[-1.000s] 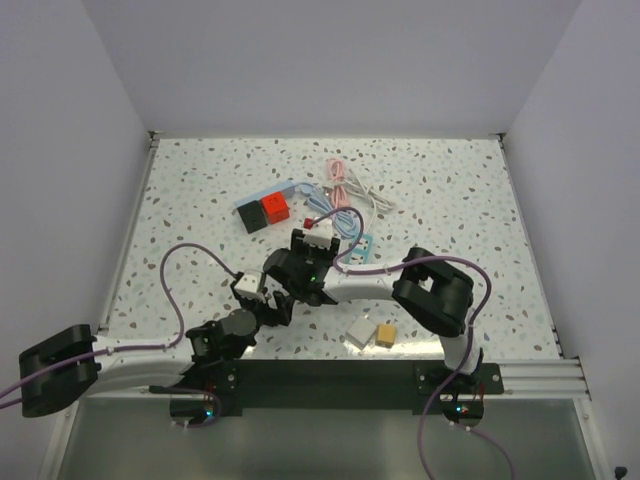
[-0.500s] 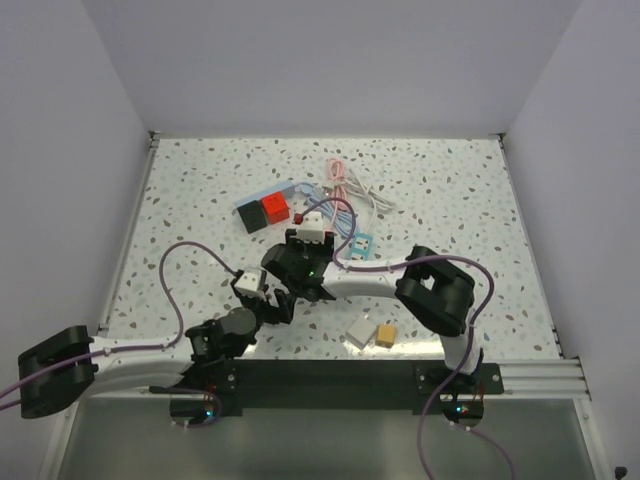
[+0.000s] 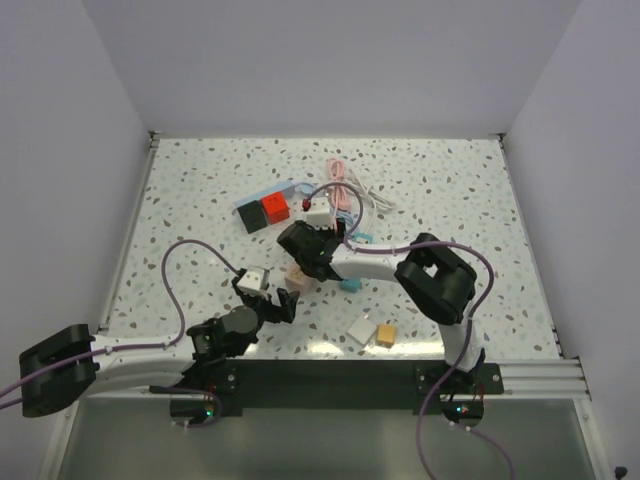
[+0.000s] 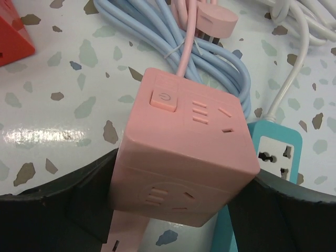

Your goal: Insert the plug

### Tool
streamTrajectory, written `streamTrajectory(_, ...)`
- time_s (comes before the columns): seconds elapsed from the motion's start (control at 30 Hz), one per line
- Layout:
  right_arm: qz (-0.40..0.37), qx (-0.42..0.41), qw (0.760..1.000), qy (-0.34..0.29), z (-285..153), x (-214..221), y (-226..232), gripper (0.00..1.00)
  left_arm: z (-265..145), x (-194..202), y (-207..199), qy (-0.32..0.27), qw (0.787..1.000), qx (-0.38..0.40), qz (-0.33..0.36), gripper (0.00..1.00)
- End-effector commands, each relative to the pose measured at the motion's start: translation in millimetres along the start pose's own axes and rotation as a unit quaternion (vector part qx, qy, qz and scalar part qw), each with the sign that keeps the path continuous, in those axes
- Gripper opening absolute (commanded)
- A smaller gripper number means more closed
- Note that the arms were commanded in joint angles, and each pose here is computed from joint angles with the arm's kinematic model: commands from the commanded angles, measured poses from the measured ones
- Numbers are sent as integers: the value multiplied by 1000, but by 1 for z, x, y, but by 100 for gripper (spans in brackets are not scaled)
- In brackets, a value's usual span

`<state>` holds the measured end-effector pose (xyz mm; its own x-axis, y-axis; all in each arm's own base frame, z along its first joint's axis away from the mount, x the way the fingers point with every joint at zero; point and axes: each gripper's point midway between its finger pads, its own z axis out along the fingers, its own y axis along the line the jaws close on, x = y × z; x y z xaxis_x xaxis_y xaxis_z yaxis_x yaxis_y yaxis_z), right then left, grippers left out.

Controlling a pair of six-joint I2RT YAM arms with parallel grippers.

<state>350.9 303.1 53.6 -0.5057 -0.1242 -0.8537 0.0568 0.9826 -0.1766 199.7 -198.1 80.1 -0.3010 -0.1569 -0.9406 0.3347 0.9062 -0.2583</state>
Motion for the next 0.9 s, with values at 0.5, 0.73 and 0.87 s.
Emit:
streamTrajectory(0.5,3,-146,989,33,-12,-31,-2,0,10,-62,-17,-87,995,-4,44,90)
streamTrajectory(0.73,4,-221,974,57,-29,-46,-13,0,21,-90,-40,-107,990,21,93,99)
streamTrajectory(0.87,-2,-215,973,88,-37,-24,-29,1,33,-97,-51,-99,985,44,131,99)
